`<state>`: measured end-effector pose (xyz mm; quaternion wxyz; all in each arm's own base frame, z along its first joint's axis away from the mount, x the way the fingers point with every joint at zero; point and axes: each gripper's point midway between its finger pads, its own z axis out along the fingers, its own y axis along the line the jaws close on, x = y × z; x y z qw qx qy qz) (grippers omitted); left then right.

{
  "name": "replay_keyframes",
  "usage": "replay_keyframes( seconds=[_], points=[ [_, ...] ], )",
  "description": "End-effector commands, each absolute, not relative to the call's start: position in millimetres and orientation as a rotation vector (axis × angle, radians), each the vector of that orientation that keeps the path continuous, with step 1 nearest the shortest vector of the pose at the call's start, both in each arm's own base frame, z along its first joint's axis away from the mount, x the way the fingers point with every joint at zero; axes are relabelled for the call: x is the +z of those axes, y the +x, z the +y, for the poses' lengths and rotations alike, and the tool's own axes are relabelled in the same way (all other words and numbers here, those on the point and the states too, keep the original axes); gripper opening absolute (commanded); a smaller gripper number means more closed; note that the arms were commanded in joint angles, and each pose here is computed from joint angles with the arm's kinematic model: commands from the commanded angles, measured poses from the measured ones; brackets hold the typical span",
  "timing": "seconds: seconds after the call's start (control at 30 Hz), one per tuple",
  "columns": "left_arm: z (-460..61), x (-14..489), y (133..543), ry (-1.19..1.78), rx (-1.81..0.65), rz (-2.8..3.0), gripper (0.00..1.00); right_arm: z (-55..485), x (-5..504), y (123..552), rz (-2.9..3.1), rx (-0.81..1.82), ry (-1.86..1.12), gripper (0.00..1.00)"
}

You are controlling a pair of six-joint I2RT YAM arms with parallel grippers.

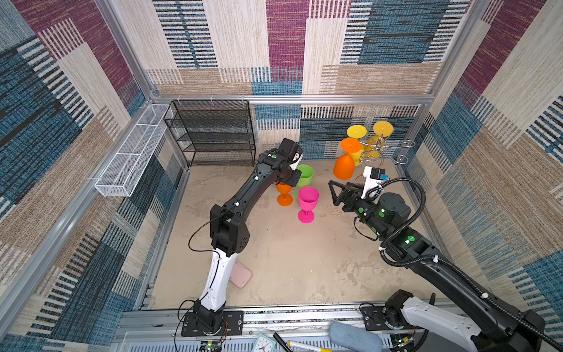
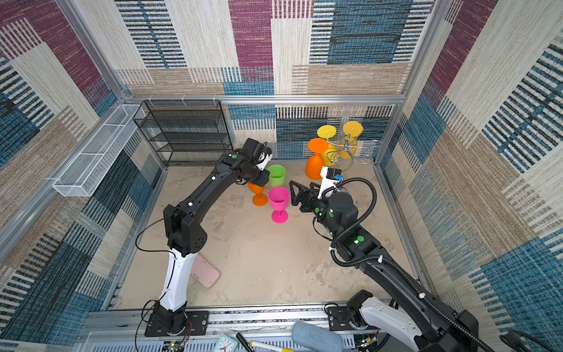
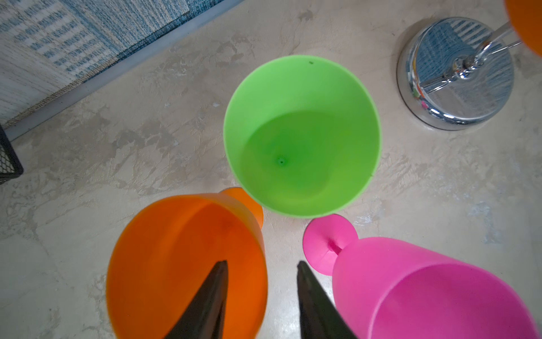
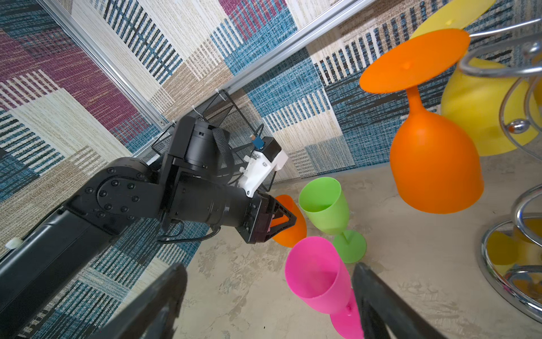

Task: Take the wine glass off the wine glass rack
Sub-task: Place the wine glass at the top-center of the table.

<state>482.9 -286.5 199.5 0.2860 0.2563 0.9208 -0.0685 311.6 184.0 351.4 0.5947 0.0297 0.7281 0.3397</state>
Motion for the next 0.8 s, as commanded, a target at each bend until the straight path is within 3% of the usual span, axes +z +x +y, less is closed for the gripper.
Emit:
replay_keyframes(
  seconds=[0.0,0.13,0.3,0.57,0.77],
  points=[
    [-283,213,479,0.704,-0.161,2.435,0.60,185,361,312,1.665,0.789,0.057,0.90],
    [-283,231,475,0.704,-0.150,2.399,0.77,185,366,312,1.655,0.784,0.048,0.91],
    [-279,260,466,0.681,-0.164,2.352,0.88,188,376,313,1.643,0.771,0.024,0.92],
    [-269,311,441,0.649,-0.217,2.273,0.90,189,404,315,1.599,0.743,0.003,0.92],
    [-265,337,410,0.654,-0.294,2.196,0.90,180,452,320,1.538,0.644,-0.016,0.92]
  ],
)
